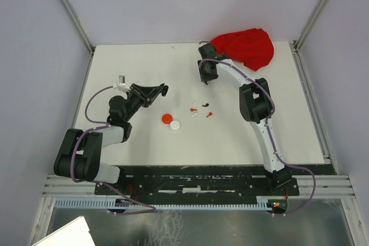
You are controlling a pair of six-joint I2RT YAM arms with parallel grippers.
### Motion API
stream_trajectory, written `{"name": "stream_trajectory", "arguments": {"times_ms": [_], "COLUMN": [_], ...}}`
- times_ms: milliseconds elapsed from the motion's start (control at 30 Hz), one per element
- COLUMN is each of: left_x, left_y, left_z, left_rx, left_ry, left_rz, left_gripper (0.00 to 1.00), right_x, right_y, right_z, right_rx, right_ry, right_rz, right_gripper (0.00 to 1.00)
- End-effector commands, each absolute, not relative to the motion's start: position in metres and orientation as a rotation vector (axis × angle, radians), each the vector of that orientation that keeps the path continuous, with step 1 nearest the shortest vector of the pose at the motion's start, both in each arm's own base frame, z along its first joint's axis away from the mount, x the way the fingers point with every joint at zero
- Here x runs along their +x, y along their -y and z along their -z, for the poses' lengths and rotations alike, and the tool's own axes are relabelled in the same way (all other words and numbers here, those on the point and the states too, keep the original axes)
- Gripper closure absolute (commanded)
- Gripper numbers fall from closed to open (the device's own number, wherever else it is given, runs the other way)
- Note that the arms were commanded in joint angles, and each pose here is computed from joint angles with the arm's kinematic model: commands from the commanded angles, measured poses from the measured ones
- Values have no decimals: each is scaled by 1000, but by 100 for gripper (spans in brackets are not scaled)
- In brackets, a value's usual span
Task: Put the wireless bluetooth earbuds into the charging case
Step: Pick up the earbud from the center of the board.
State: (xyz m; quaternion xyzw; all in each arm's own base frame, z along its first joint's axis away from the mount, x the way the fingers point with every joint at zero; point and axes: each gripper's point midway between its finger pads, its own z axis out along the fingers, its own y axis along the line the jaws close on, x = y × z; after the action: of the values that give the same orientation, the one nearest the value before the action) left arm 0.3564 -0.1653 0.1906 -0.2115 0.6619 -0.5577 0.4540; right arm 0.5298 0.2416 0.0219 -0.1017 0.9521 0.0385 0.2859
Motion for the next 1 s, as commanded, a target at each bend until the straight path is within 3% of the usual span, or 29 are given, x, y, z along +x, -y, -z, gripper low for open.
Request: {"name": "stream_trajectory", "arguments": {"times_ms": [0, 167, 600, 967], "left_x": [356, 356, 357, 359], "left_y": [163, 162, 161, 168], "left_z": [-203, -203, -201, -204], "left_rx": [-488, -490, -492, -492], "left_ry": [-1576, -1577, -1579, -1568], "left_rz": [1389, 1387, 1388, 1465], "left_gripper": [97, 97, 97, 97], "right_x": [521, 519, 519, 523], "right_y": [-240, -238, -238, -259], "right_z": [-1, 2, -3, -117], "right_rx": [-303, -297, -282, -291], "right_ry": [-2599, -2609, -2602, -2258], "right_rz": [-58, -52, -51, -305], "right_gripper": [58, 60, 79, 85]}}
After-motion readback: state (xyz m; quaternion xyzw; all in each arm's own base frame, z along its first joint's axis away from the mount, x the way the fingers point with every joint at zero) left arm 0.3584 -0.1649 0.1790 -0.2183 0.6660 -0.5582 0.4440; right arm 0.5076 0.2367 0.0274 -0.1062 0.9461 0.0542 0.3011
